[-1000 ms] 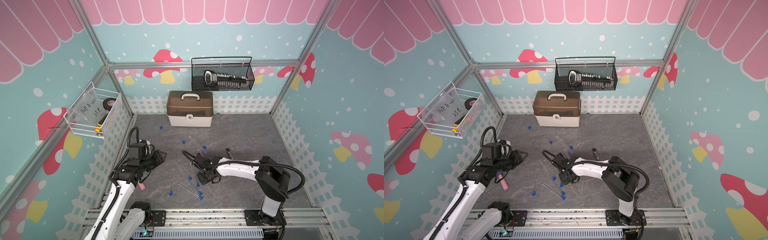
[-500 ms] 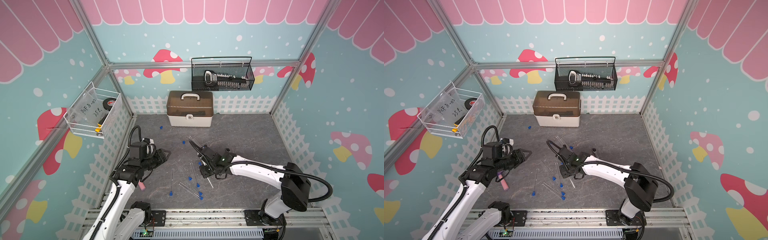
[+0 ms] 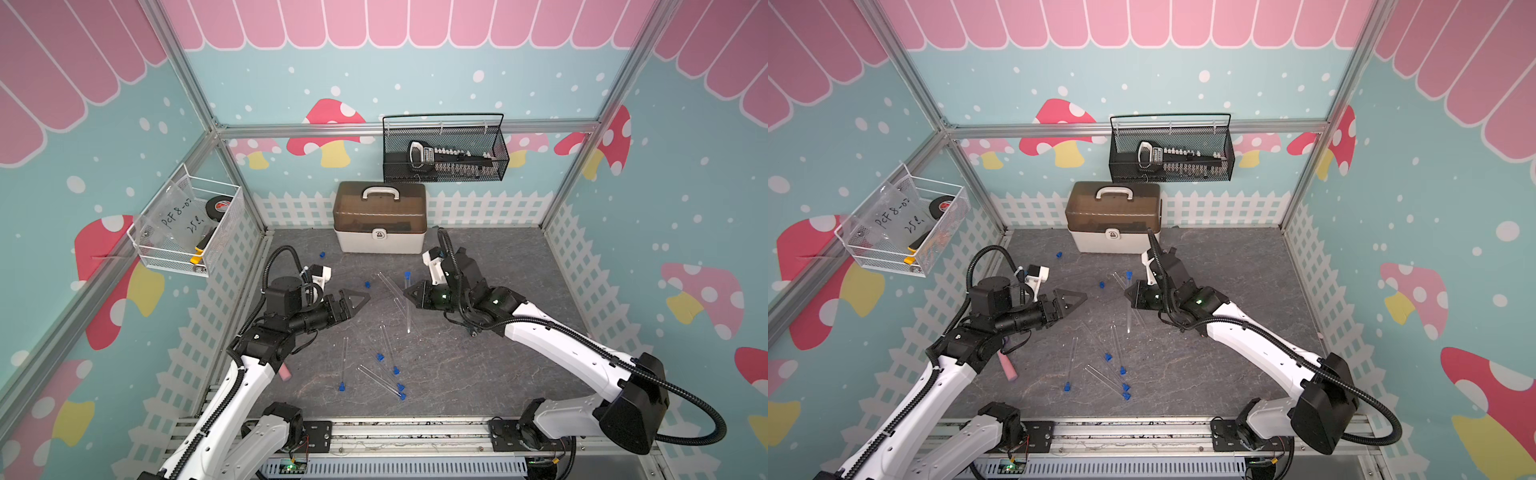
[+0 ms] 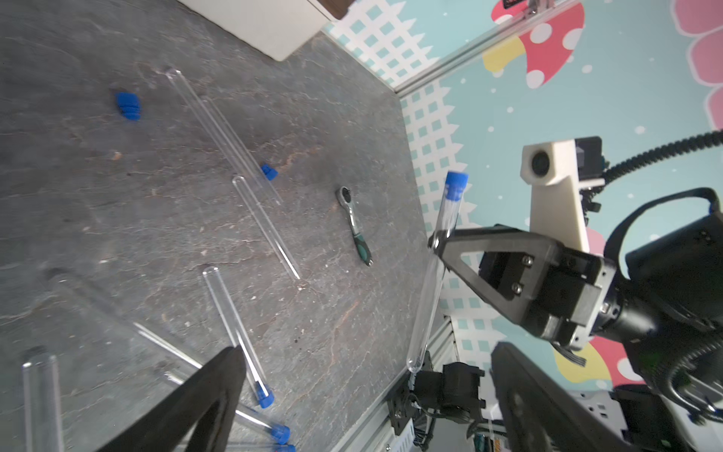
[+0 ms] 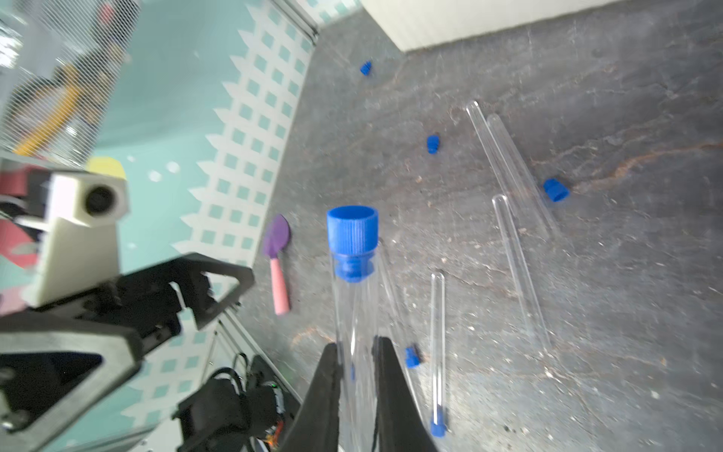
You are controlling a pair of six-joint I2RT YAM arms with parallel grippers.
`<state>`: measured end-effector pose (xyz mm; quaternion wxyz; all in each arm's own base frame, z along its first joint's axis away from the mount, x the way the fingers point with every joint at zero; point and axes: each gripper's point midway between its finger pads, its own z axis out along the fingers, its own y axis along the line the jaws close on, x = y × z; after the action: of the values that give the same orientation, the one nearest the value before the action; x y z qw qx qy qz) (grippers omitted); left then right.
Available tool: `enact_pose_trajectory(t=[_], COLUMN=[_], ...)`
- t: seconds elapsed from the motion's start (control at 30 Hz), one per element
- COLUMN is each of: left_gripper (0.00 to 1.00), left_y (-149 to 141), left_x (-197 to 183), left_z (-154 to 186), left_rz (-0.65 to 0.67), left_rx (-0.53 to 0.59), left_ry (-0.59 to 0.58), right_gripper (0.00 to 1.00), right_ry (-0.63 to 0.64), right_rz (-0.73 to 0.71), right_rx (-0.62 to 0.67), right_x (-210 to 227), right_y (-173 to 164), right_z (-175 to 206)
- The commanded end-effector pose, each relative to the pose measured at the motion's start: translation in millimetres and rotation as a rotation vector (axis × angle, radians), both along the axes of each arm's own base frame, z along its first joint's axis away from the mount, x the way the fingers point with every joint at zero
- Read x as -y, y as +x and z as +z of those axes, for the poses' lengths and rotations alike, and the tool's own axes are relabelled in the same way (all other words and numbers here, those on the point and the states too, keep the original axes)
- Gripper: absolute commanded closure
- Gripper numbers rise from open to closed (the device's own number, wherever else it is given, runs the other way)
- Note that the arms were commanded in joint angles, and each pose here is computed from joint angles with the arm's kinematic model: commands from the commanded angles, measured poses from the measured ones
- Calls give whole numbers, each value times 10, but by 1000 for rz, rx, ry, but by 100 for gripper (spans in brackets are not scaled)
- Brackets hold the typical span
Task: Remove stoppers from test tubes
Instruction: Pick up the test tube at the center of the board.
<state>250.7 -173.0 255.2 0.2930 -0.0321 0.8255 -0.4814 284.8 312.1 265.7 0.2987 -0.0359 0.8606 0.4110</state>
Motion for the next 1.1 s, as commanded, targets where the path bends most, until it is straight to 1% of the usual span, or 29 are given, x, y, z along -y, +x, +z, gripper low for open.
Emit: enact_pose_trajectory(t=[0.0,0.13,0.2,0.33,0.43,0.47,0.5,0.57,0.7,0.8,0.87,0.9,1.0,1.03,1.07], left_gripper=[1,1,1,6,14,20,23,33,45,51,51,56,77,80,80], left_y=[-22,11,28,59,108,118,126,134,152,197,233,248,272,275,279], left_x=[154,332,424,606,675,696,708,743,829,866,879,889,926,937,941], left_z=[267,381,428,489,512,554,580,613,635,622,627,622,618,607,603], left_rz=[-82,-139,-165,-215,-232,-240,-243,-258,-299,-307,-304,-305,-323,-330,-332], left_rx=[70,80,84,97,92,101,105,107,100,92,94,94,85,78,77], left_ry=[-63,-107,-109,-119,-141,-158,-169,-179,-196,-203,-208,-213,-232,-235,-237], right_gripper=[86,86,85,85,85,85,85,85,85,85,85,85,85,85,84], right_ry=[170,258,284,320,337,336,337,337,343,367,374,376,381,380,382], right_rz=[-8,12,18,25,44,44,41,34,41,41,46,47,42,41,44], right_rx=[-3,-18,-12,1,2,1,4,7,11,-15,-26,-30,-33,-34,-34], right_x=[-120,-220,-239,-267,-305,-303,-296,-279,-300,-325,-339,-344,-323,-318,-316], right_y=[33,35,34,43,27,24,24,26,33,32,27,20,8,7,-5], right_z=[350,483,536,622,652,644,644,638,646,652,638,629,623,615,620])
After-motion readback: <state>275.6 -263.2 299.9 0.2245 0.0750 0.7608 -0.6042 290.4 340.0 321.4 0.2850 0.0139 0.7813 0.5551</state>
